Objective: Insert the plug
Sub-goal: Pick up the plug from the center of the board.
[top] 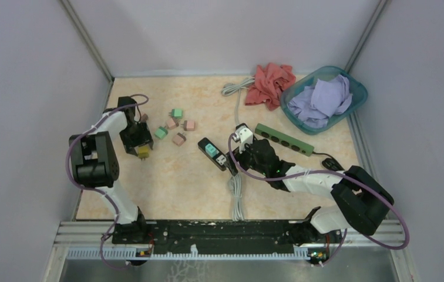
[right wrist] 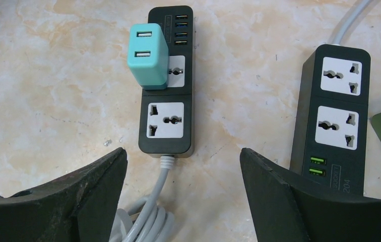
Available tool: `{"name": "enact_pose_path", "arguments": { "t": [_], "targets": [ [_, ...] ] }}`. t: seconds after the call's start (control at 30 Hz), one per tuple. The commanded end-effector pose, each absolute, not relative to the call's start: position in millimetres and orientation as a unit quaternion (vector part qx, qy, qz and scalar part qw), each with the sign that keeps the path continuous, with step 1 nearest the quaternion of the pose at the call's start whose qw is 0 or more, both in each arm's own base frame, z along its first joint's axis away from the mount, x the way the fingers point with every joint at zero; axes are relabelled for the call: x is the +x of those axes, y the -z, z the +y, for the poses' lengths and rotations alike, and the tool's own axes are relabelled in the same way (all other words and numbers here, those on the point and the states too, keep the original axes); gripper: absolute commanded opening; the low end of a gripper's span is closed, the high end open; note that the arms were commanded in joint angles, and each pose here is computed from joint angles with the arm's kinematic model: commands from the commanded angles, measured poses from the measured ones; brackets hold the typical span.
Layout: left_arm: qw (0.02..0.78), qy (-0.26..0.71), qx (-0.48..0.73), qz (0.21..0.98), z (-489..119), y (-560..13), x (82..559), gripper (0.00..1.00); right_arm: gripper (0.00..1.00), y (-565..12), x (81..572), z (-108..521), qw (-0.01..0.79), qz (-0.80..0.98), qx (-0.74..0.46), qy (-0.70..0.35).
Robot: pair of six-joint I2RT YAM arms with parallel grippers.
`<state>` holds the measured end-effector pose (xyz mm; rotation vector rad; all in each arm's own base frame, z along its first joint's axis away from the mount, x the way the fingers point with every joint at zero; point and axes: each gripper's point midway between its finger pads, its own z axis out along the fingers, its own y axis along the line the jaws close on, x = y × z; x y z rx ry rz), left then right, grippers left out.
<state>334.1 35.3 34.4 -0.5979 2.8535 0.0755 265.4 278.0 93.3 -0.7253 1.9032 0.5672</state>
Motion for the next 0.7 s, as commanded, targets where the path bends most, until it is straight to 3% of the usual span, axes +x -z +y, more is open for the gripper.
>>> {"name": "enact_pose_path", "arguments": {
  "t": [0.0,0.67],
  "targets": [
    [0.102,0.02,-0.183,0.977,19.6,-33.2,335.5,0.69,0.82,-117.1,275.1,283.4,0.524,0.765,-0.286,-0.243],
    [0.066,-0.014,-0.188,0.98,16.9,-18.5,322.8,0.51,0.82,-117.4,274.2,285.7,0.52,0.764,-0.291,-0.246]
  ]
}}
